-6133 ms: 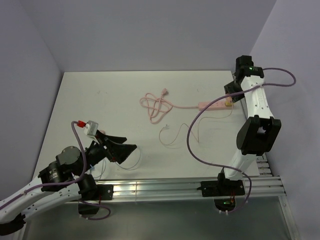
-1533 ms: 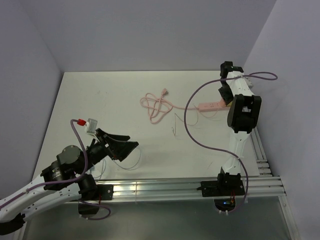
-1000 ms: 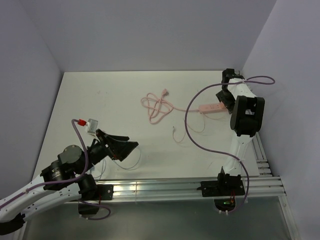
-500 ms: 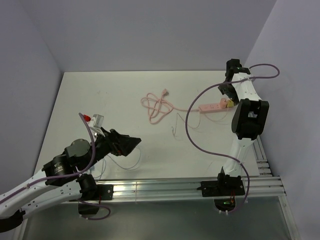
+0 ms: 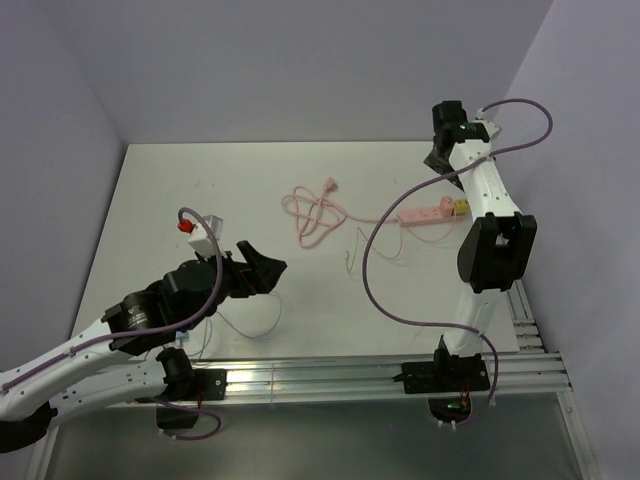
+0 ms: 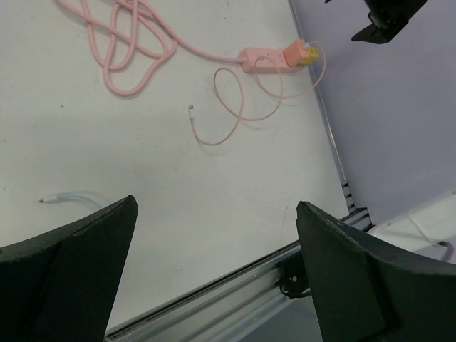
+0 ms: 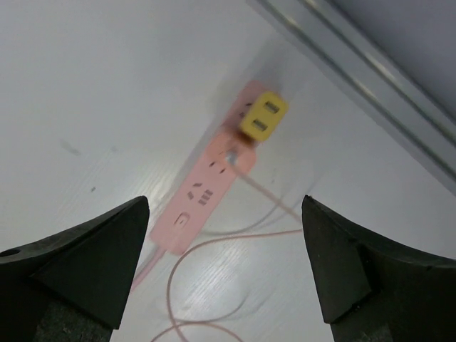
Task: Insert the plug
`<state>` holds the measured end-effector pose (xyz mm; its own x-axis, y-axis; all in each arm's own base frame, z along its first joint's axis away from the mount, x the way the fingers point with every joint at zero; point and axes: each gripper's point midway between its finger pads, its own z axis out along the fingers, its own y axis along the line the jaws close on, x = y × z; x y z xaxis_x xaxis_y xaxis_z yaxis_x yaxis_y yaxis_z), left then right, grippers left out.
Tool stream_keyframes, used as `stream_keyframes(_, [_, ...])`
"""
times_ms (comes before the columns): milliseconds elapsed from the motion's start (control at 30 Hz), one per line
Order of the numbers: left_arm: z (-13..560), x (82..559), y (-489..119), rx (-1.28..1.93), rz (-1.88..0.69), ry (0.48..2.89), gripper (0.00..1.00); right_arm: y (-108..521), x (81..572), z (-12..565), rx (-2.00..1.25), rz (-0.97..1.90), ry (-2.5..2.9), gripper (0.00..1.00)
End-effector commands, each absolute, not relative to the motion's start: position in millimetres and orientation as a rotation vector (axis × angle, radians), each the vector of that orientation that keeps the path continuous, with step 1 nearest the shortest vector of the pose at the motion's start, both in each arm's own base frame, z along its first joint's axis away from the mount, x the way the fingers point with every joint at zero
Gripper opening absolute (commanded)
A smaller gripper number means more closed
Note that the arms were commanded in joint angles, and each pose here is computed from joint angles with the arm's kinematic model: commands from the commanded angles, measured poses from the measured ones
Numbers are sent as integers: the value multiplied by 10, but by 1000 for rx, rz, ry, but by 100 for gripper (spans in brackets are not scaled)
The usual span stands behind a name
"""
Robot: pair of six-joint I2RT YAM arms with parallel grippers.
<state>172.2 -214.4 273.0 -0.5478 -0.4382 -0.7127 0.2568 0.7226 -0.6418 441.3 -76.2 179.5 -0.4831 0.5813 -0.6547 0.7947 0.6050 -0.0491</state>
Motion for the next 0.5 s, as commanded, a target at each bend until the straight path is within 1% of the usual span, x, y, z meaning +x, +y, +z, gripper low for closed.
stream_keyframes(0, [2866,1765,-2094,-168,-898,1916,100,-458,4349,2086,994,-369,2208,94])
stream_keyframes(67, [2886,1763,-2124,-170,-927,1897,99,-340,4361,2008,1011,-244,2241,88])
stream_keyframes(133, [2887,1738,-2131,-161,-948,1893,100,-395,4344,1881,1076,-220,2258,83])
stream_keyframes(167, [2902,1735,-2138,-150,-953,1885,99,-381,4364,1770,1083,-227,2288,82])
stream_keyframes(200, [2907,1723,-2134,-141,-958,1883,99,-506,4327,1714,1127,-252,2298,82])
stream_keyframes(233, [2924,1721,-2122,-137,-955,1879,100,-542,4349,1698,1152,-252,2291,79])
stream_keyframes(433, [3010,1665,-2074,-91,-963,1861,99,-462,4382,1423,1242,-110,2307,67])
stream_keyframes(467, [3026,1657,-2072,-84,-969,1856,100,-434,4392,1414,1245,-95,2305,67])
